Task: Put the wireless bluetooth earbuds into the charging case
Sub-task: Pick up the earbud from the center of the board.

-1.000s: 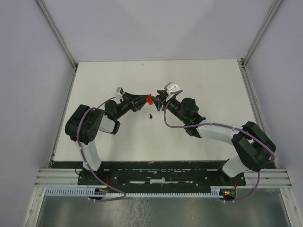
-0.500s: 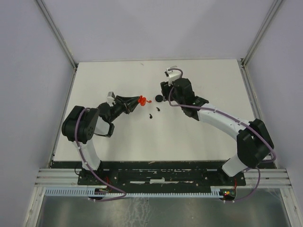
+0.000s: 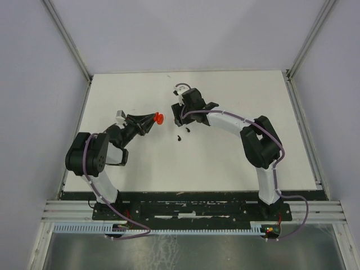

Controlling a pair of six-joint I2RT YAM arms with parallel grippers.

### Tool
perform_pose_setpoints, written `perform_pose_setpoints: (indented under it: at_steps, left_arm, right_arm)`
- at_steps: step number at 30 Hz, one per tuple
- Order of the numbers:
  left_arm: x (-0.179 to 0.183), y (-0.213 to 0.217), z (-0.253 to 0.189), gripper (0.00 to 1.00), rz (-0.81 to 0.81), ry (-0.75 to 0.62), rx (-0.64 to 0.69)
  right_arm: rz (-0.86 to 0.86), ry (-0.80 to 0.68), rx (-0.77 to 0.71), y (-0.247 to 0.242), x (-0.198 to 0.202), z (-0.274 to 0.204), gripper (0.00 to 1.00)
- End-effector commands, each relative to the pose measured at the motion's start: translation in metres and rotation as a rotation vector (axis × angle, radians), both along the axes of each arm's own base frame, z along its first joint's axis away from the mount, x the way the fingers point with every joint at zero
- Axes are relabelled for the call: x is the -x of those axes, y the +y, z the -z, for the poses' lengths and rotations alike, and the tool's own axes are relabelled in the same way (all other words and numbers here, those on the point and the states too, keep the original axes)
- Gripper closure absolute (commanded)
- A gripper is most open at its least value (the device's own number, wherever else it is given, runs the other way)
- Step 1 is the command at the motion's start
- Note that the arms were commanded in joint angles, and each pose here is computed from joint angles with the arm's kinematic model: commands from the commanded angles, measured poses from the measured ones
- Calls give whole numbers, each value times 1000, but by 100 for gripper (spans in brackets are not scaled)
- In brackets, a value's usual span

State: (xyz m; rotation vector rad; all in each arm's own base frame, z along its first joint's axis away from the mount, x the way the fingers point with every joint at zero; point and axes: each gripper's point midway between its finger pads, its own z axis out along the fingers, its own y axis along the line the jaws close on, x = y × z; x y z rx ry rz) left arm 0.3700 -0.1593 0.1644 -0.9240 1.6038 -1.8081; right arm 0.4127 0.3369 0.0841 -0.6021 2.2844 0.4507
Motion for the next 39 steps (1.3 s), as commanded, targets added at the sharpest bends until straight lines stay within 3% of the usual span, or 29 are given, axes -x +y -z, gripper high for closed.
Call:
perform_pose_setpoints:
  at_steps: [1,23,39]
  left_arm:
    - [10,4,-28,97,8,-133,-24]
    - [15,10,-28,97,3,-132,-48]
    - [8,11,-23,97,0,-128,-52]
  right_arm:
    - [-49,-24,-90,32,-18,-19,34]
    - [-104,-6,-122,76,-57,19,33]
    - [-137,56,-107,71,-38,39,33]
